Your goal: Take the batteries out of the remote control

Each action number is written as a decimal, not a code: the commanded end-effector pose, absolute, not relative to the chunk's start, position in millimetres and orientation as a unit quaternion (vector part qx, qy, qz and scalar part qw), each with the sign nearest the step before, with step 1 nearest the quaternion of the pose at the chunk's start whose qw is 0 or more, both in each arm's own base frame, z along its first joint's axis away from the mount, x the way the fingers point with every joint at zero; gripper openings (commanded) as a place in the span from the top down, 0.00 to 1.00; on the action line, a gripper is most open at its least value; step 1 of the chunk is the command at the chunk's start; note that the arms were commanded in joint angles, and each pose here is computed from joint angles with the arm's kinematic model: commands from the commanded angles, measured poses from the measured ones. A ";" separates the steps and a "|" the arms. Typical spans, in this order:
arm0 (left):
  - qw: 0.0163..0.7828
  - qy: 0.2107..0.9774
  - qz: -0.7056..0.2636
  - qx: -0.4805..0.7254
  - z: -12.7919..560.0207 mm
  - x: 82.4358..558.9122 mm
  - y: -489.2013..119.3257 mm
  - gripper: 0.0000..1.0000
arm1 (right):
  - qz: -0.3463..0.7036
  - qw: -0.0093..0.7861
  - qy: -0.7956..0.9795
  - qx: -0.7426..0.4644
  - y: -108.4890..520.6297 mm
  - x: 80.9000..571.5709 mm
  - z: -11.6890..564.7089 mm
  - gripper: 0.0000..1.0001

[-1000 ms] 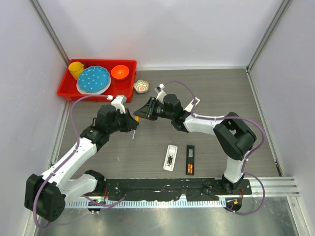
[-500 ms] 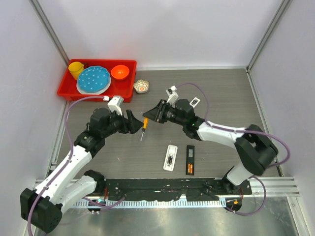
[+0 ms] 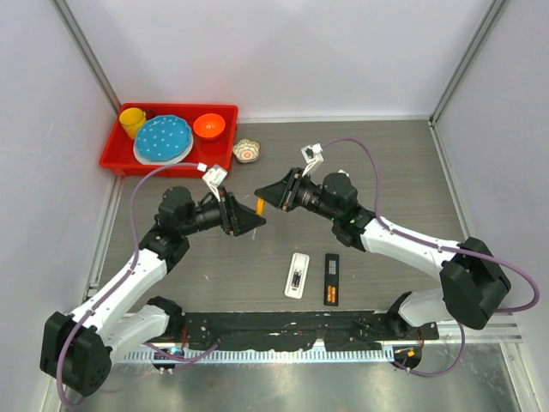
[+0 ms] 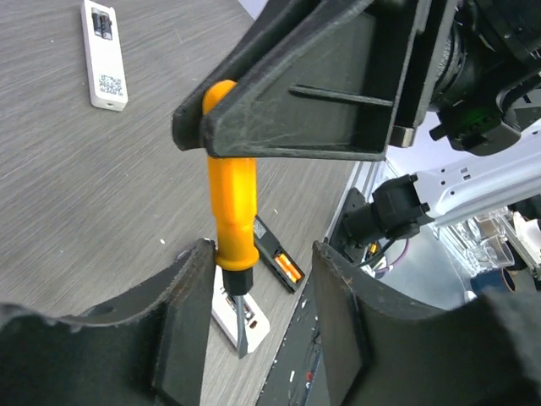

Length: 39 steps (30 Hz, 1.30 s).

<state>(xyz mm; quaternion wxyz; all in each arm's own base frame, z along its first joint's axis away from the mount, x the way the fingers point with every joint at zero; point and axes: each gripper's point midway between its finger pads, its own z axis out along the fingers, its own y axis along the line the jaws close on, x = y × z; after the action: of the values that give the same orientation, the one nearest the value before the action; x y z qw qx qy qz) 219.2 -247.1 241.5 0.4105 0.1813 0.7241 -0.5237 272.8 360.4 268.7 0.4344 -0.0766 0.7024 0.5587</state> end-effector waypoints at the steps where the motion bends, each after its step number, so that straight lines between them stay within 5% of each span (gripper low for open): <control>1: 0.422 0.681 -0.559 0.213 264.7 210.8 -254.4 0.54 | 0.579 0.459 0.668 -0.092 360.0 267.1 298.9 0.99; 5: 0.418 0.687 -0.555 0.213 259.4 212.2 -254.6 0.86 | 0.584 0.465 0.660 -0.090 357.5 265.2 307.1 0.99; 8: 0.412 0.694 -0.551 0.212 254.3 213.3 -254.9 1.00 | 0.586 0.465 0.658 -0.091 357.1 263.9 310.1 0.97; 13: 0.420 0.698 -0.541 0.209 253.4 214.5 -251.7 1.00 | 0.580 0.474 0.656 -0.094 353.3 262.9 316.4 0.82; 17: 0.434 0.703 -0.523 0.210 256.4 214.2 -246.1 1.00 | 0.544 0.487 0.677 -0.094 341.1 267.4 314.8 0.40; 22: 0.446 0.711 -0.501 0.210 255.5 213.0 -239.2 1.00 | 0.522 0.503 0.681 -0.100 323.9 269.6 327.8 0.17; 30: 0.454 0.698 -0.508 0.219 261.4 207.6 -238.9 1.00 | 0.557 0.455 0.682 -0.136 328.8 258.3 320.3 0.20; 39: 0.455 0.694 -0.512 0.221 261.8 206.1 -239.7 1.00 | 0.626 0.377 0.668 -0.139 355.9 248.7 307.3 0.37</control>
<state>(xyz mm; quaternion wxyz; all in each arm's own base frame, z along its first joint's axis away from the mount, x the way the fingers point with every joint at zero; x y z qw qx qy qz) 209.2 -238.7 245.8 0.4331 0.2028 0.7172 -0.5069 260.4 345.3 278.0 0.3866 -0.1185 0.7110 0.5754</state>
